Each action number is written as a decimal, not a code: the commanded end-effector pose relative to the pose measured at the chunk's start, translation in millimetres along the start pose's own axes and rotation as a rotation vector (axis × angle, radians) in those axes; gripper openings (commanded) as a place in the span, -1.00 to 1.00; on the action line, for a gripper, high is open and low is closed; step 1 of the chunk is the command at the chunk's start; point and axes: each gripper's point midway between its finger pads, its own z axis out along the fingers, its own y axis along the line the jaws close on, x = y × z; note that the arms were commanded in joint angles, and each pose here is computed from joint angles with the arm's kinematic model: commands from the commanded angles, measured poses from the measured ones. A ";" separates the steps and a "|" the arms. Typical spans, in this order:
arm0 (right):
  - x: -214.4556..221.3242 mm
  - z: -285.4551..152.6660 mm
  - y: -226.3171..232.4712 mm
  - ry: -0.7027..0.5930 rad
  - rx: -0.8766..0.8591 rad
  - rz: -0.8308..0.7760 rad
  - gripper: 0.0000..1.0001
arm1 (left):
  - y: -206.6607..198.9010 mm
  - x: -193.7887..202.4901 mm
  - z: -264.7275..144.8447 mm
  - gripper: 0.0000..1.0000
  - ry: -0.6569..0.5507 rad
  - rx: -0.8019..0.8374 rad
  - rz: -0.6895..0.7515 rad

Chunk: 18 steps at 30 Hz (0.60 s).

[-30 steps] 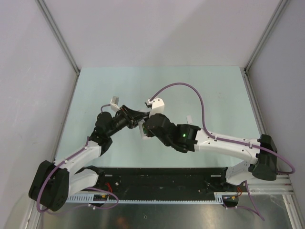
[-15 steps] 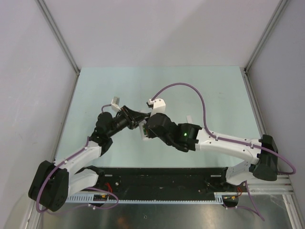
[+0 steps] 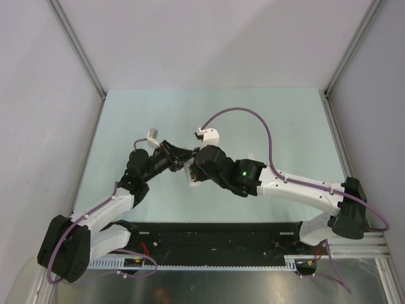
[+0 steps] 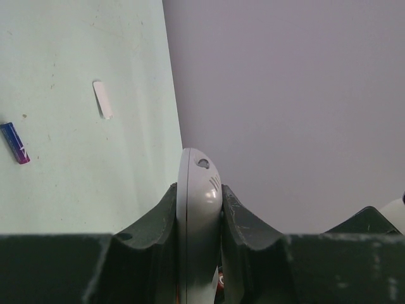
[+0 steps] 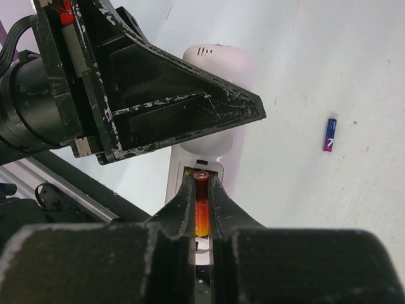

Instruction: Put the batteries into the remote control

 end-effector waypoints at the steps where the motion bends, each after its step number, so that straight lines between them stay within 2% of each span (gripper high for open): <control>1: 33.0 0.6 -14.3 0.135 0.051 -0.051 -0.78 | -66.6 -21.0 -7.5 -1.00 -0.090 0.206 0.044; 10: 27.1 -2.3 -16.5 0.120 0.067 -0.049 -0.46 | -66.0 -20.7 -7.2 -1.00 -0.089 0.206 0.044; 18: 22.9 -4.9 -17.4 0.106 0.074 -0.045 -0.32 | -63.5 -19.8 -7.2 -1.00 -0.086 0.202 0.041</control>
